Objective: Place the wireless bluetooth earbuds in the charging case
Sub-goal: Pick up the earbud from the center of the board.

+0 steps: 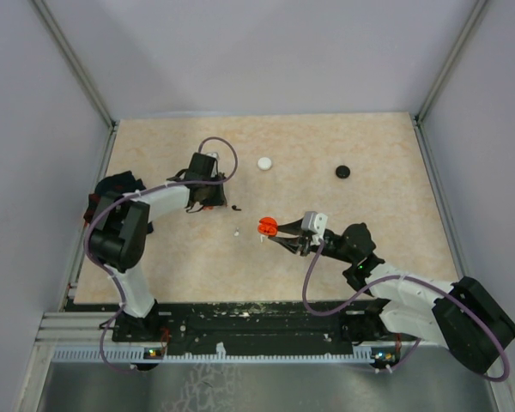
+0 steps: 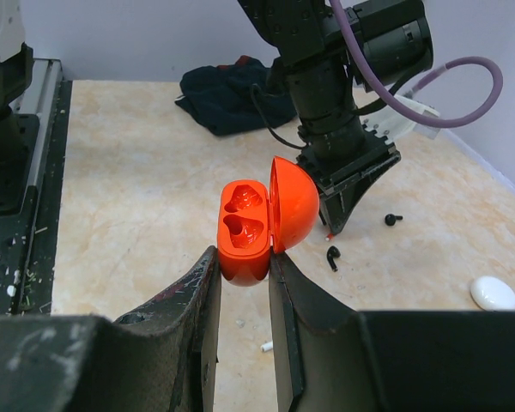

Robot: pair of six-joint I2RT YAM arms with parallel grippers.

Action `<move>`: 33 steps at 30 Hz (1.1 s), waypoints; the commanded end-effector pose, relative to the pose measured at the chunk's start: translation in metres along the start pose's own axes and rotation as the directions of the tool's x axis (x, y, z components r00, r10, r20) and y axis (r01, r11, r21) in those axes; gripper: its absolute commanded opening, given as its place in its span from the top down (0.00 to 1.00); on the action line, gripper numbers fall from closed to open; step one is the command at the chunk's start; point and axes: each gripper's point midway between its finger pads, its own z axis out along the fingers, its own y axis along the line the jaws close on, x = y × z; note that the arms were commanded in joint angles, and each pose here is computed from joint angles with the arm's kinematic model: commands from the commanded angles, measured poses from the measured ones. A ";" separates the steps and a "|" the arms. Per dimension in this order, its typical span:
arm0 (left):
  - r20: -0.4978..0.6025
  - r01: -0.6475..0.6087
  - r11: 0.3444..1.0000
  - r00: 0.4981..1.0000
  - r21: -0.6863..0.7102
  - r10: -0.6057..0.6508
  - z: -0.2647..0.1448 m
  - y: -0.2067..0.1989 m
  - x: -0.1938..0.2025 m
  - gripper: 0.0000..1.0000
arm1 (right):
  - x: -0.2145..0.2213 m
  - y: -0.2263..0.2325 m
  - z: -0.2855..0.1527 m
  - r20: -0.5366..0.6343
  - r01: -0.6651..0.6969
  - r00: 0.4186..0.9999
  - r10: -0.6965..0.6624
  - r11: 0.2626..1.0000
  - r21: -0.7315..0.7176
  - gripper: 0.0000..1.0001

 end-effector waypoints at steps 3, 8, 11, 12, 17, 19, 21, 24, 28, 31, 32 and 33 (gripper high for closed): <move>0.041 0.025 1.000 0.999 0.008 -0.025 0.007 -0.004 -0.010 0.70 | -0.016 -0.004 -0.002 0.056 0.038 0.998 -0.039 0.999 0.014 1.00; 0.042 0.028 0.999 0.999 0.018 -0.028 0.008 0.000 -0.010 0.75 | -0.016 -0.004 -0.001 0.054 0.037 0.998 -0.037 0.999 0.013 1.00; 0.036 0.023 0.999 0.999 0.027 -0.024 0.008 -0.002 -0.010 0.75 | -0.016 -0.003 -0.001 0.054 0.036 0.998 -0.037 0.999 0.010 1.00; 0.030 0.023 0.999 0.999 0.023 -0.024 0.009 -0.001 -0.009 0.73 | -0.015 -0.003 -0.001 0.054 0.036 0.998 -0.036 0.999 0.009 1.00; -0.002 0.001 1.000 1.000 -0.005 -0.001 0.009 0.000 -0.008 0.67 | -0.015 -0.004 -0.001 0.052 0.035 0.998 -0.035 0.999 0.010 1.00; -0.003 -0.025 0.999 1.000 -0.037 0.025 0.007 0.000 -0.009 0.66 | -0.014 -0.003 -0.001 0.051 0.034 0.998 -0.034 0.999 0.009 1.00; -0.003 -0.047 0.997 0.999 -0.065 0.047 0.006 0.001 -0.011 0.66 | -0.014 -0.003 -0.001 0.052 0.034 0.998 -0.035 0.999 0.008 1.00; -0.016 -0.076 0.991 0.997 -0.107 0.075 0.007 0.003 -0.011 0.66 | -0.014 -0.003 -0.001 0.051 0.032 0.998 -0.033 0.999 0.007 1.00; -0.043 -0.120 0.981 0.992 -0.151 0.115 0.010 0.003 -0.008 0.66 | -0.014 -0.004 0.000 0.049 0.031 0.998 -0.032 0.999 0.007 1.00; -0.058 -0.138 0.976 0.990 -0.166 0.130 0.012 0.001 -0.006 0.67 | -0.013 -0.004 0.000 0.046 0.029 0.998 -0.030 1.000 0.009 1.00; -0.062 -0.144 0.974 0.989 -0.174 0.135 0.013 0.001 -0.005 0.68 | -0.013 -0.004 0.000 0.047 0.028 0.998 -0.029 1.000 0.009 1.00; -0.068 -0.149 0.972 0.988 -0.181 0.139 0.013 0.001 -0.004 0.68 | -0.013 -0.004 0.000 0.047 0.029 0.998 -0.030 1.000 0.010 1.00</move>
